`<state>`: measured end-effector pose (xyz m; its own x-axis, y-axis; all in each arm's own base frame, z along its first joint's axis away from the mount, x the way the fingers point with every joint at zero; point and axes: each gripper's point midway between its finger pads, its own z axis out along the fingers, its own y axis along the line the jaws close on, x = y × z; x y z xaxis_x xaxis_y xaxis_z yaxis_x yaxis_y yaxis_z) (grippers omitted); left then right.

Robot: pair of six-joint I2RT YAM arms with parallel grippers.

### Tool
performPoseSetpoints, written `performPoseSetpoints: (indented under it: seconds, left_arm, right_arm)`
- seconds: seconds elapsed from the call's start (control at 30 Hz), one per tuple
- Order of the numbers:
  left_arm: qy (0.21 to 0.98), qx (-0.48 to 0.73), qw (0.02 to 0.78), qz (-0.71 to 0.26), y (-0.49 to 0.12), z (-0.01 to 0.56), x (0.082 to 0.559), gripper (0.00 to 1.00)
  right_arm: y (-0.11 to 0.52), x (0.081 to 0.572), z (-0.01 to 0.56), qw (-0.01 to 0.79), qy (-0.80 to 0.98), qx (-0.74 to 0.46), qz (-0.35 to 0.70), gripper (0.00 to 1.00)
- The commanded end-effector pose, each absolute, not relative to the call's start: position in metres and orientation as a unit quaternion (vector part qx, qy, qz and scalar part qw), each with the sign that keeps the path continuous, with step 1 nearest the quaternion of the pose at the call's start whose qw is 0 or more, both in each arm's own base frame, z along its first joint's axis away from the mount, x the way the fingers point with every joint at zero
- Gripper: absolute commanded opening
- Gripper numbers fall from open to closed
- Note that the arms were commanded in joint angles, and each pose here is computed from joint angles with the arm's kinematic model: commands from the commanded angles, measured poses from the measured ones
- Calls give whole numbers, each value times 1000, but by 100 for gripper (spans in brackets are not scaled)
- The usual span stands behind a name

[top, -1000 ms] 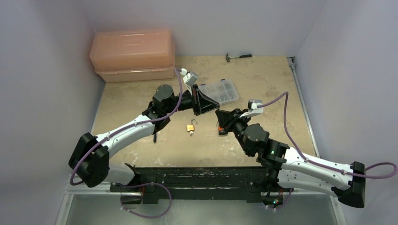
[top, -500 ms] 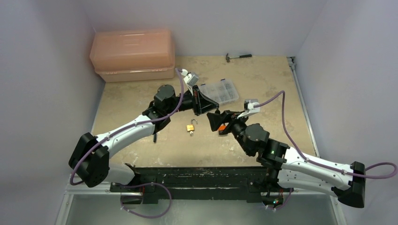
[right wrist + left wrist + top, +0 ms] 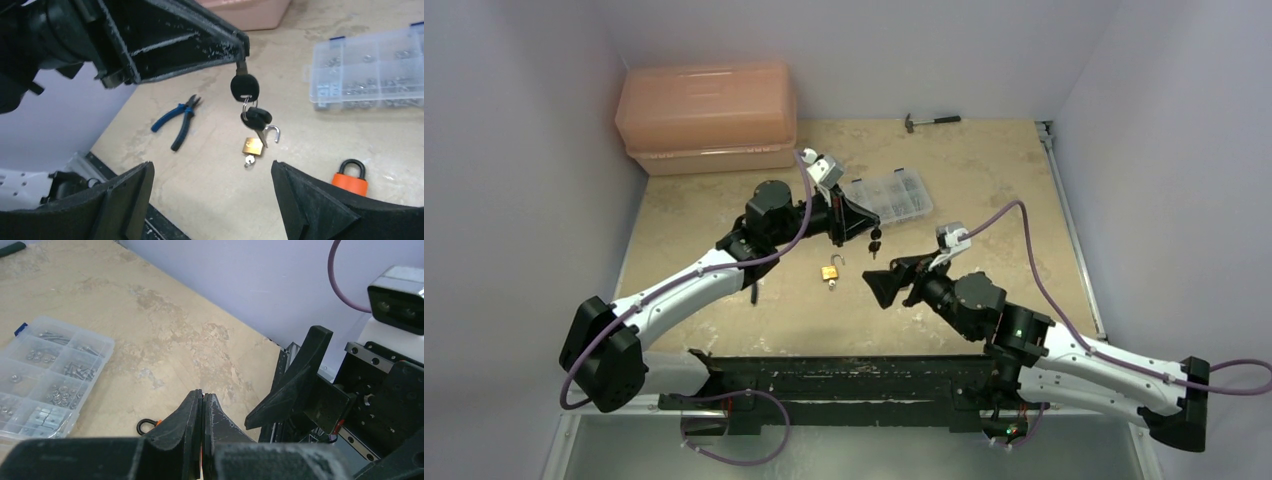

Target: Unlock with the key

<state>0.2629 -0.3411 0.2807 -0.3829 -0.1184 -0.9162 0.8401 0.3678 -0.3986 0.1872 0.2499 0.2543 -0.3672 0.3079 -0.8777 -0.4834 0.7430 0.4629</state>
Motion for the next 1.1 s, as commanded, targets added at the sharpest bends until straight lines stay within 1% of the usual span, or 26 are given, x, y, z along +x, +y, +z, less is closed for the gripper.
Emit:
performPoseSetpoints:
  seconds: [0.0, 0.07, 0.3, 0.43, 0.57, 0.9, 1.07]
  left_arm:
    - [630, 282, 534, -489, -335, 324, 261, 0]
    - [626, 281, 526, -502, -337, 326, 257, 0]
    - [609, 277, 508, -543, -341, 336, 245, 0]
    - [607, 276, 507, -546, -341, 337, 243, 0]
    - [611, 271, 508, -544, -340, 336, 245, 0]
    - [619, 267, 509, -536, -340, 331, 250, 0]
    - [622, 265, 511, -532, -340, 331, 252, 0]
  right_arm:
    - [252, 169, 278, 576, 698, -92, 416, 94]
    - [246, 172, 282, 591, 689, -86, 412, 88]
    - [242, 175, 299, 633, 653, -121, 399, 81]
    - [241, 192, 303, 630, 651, -127, 403, 75]
    - [234, 213, 308, 634, 648, -131, 402, 72]
    - [255, 221, 314, 631, 635, -156, 419, 62]
    - [262, 224, 310, 623, 637, -159, 425, 55]
